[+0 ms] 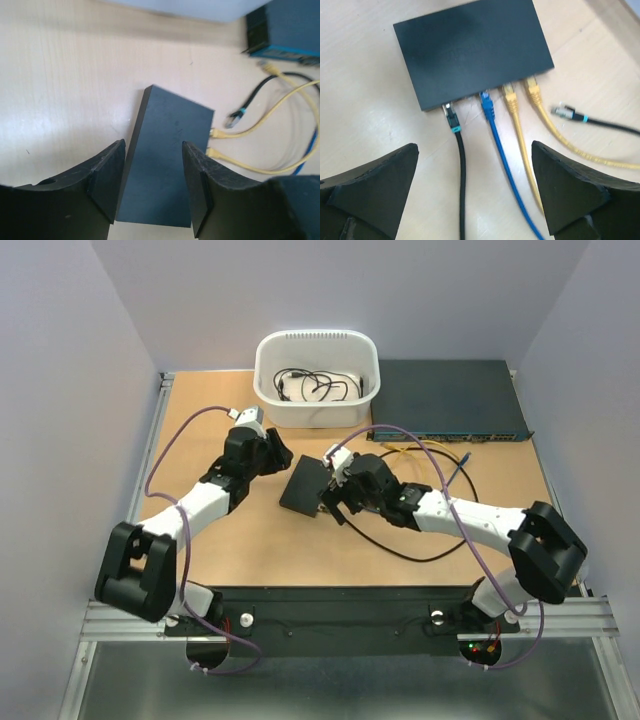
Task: Insert the plug into the switch port
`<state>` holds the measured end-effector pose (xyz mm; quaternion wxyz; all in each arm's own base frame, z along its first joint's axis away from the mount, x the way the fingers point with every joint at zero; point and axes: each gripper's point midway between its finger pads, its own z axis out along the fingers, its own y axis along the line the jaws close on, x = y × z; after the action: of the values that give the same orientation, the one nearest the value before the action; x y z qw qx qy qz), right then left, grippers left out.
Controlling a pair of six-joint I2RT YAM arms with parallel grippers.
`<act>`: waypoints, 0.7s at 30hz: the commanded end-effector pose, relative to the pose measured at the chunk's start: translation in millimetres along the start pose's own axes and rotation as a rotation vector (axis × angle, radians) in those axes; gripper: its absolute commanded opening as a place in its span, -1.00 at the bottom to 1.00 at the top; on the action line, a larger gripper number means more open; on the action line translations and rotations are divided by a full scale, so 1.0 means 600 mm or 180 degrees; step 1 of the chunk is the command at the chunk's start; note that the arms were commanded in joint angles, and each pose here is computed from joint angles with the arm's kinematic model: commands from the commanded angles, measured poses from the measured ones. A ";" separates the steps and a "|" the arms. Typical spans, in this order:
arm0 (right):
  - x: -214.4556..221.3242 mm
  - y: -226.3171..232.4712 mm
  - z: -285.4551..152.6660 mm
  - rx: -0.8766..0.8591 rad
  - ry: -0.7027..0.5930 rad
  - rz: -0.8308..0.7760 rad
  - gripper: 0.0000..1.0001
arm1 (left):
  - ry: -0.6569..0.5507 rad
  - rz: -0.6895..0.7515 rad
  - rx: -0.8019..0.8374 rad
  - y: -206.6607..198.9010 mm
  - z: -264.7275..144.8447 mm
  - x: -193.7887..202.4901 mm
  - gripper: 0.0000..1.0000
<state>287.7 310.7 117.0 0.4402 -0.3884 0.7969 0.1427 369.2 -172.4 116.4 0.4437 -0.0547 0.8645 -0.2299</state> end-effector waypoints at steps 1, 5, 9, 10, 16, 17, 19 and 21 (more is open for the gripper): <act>-0.014 -0.001 -0.031 0.0125 -0.0221 0.0495 0.99 | -0.0460 -0.0027 0.0123 -0.027 -0.055 -0.067 0.21; 0.004 0.007 -0.060 0.0091 -0.0285 0.0848 1.00 | -0.0502 -0.0046 0.0457 -0.067 -0.106 -0.083 0.23; -0.002 0.001 -0.090 0.0151 -0.0436 0.1086 1.00 | -0.0513 0.0018 0.0621 -0.092 -0.158 -0.094 0.23; 0.000 -0.004 -0.098 0.0200 -0.0470 0.1130 1.00 | -0.0620 0.0054 0.0661 -0.100 -0.182 -0.111 0.23; 0.007 -0.023 -0.158 0.0372 -0.0612 0.1361 1.00 | -0.0583 0.0467 0.0531 -0.097 -0.261 -0.125 0.23; 0.007 -0.022 -0.164 0.0370 -0.0625 0.1421 1.00 | -0.0517 0.0528 0.0486 -0.090 -0.266 -0.116 0.23; 0.004 -0.022 -0.186 0.0337 -0.0722 0.1537 1.00 | -0.0635 0.0679 0.0425 -0.080 -0.277 -0.120 0.23; -0.014 -0.014 -0.214 0.0185 -0.0915 0.1583 1.00 | -0.0733 0.0773 0.0401 -0.069 -0.286 -0.113 0.23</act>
<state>234.6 243.1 179.4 0.5011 -0.1715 0.8135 0.2402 284.0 -143.8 276.8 0.5530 0.0163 0.7911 -0.2608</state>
